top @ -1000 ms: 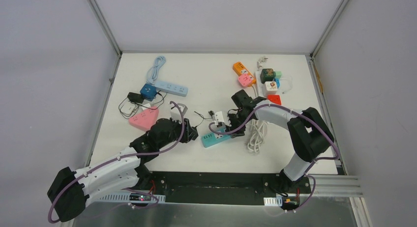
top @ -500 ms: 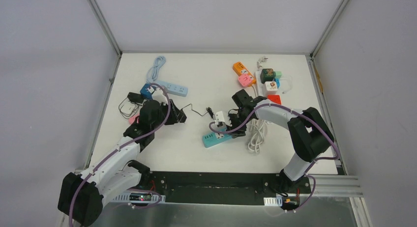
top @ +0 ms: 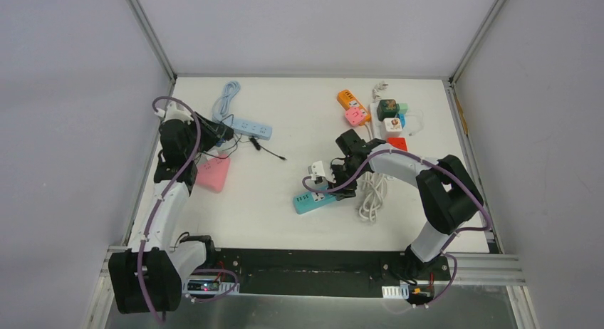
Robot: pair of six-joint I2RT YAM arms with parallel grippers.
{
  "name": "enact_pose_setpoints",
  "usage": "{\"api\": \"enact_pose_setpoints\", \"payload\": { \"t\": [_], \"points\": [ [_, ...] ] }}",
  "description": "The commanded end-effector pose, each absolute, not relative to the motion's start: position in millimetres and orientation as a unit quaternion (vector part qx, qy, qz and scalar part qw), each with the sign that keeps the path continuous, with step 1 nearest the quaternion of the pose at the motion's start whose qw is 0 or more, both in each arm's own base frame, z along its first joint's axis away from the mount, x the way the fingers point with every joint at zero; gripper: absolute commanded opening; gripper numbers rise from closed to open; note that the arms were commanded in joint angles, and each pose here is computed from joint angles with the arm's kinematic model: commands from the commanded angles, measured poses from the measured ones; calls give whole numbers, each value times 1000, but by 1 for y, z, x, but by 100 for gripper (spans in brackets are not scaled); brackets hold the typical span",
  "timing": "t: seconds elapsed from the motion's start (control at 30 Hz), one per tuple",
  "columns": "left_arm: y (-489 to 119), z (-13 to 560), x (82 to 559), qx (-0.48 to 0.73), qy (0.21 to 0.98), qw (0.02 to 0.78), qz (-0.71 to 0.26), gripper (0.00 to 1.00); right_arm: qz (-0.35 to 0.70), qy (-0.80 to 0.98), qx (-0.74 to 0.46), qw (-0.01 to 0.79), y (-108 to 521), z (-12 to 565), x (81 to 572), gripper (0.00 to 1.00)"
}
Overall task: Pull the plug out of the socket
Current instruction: Place the plug at the center of the board.
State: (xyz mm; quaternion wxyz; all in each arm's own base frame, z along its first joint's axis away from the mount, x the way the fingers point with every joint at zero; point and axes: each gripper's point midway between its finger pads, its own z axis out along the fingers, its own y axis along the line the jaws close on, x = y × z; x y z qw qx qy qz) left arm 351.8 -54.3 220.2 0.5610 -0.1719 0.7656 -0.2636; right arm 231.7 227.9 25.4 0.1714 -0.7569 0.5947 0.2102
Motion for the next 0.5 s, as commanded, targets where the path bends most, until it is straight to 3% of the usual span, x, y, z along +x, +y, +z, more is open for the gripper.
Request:
{"api": "enact_pose_setpoints", "payload": {
  "t": [0.0,0.17,0.47],
  "points": [
    [-46,278,369,-172,711,605,-315,0,214,602,-755,147,221,23,228,56],
    [-58,263,378,-162,725,570,-350,0,214,602,-755,147,221,23,228,56],
    [-90,164,378,-167,791,467,-359,0,213,603,-755,144,221,23,228,56]
  ]
}}
